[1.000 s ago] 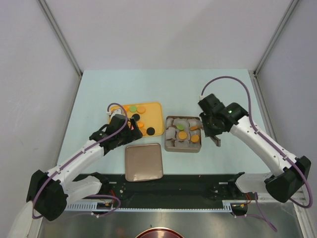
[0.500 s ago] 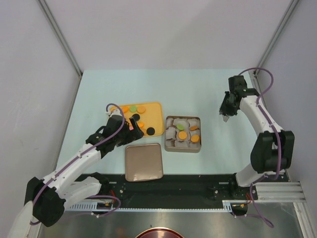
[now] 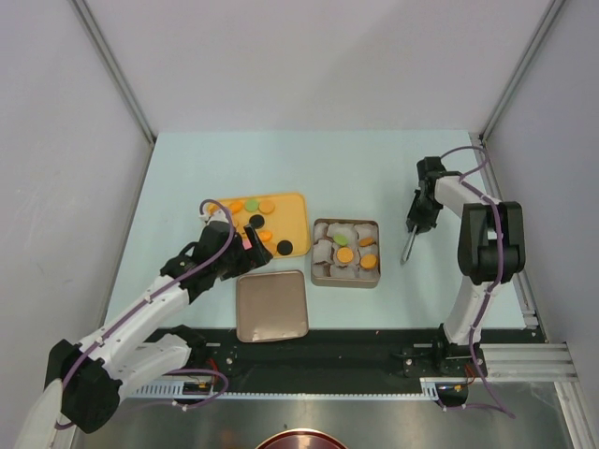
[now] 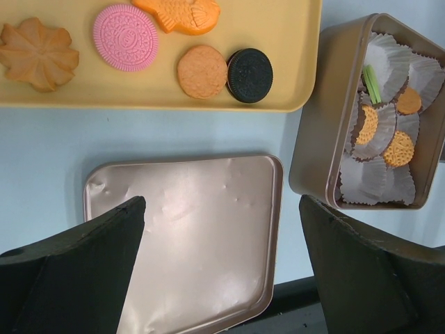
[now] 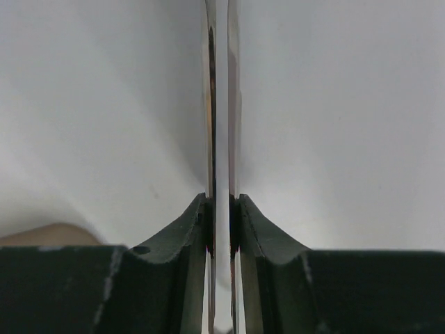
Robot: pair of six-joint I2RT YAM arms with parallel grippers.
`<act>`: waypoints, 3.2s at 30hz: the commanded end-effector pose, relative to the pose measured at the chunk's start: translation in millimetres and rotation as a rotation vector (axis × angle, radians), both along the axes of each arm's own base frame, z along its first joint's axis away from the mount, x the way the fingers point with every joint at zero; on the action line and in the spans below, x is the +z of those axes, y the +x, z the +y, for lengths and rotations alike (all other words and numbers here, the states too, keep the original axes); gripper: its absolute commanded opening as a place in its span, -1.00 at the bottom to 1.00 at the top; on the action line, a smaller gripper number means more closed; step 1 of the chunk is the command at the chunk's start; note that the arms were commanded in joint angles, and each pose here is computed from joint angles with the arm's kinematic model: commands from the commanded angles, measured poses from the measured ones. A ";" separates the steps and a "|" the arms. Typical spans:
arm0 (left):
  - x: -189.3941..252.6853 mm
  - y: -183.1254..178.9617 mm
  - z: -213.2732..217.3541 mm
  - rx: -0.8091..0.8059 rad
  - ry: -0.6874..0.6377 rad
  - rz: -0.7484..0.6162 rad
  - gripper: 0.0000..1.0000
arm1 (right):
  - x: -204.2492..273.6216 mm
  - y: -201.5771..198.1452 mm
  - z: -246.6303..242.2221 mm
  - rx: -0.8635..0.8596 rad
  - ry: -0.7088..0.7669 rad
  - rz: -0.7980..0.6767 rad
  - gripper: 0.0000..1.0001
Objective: Pack the cookies
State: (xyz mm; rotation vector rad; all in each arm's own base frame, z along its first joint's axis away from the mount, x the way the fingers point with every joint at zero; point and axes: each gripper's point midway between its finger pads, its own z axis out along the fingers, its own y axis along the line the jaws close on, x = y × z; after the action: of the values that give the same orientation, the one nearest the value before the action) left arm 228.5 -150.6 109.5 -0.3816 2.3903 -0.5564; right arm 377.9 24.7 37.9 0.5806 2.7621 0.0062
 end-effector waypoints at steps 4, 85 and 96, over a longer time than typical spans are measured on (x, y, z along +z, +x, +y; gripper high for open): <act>6.3 2.6 -0.2 0.016 -0.018 -0.025 0.93 | -16.2 1.0 -13.7 -0.011 -0.052 0.044 -0.11; -110.2 -52.4 44.3 0.086 0.162 0.337 -0.98 | 199.3 -109.9 194.1 0.596 0.159 -0.784 0.74; -52.9 -37.8 42.4 0.068 0.168 0.207 -0.99 | 206.9 -111.7 192.7 0.593 0.171 -0.806 0.74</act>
State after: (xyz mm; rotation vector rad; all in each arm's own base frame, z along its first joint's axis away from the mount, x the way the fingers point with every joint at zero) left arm 179.1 -104.6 22.4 -0.4959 2.6514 -0.2767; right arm 266.1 221.2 231.8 -0.2191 2.0854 0.4921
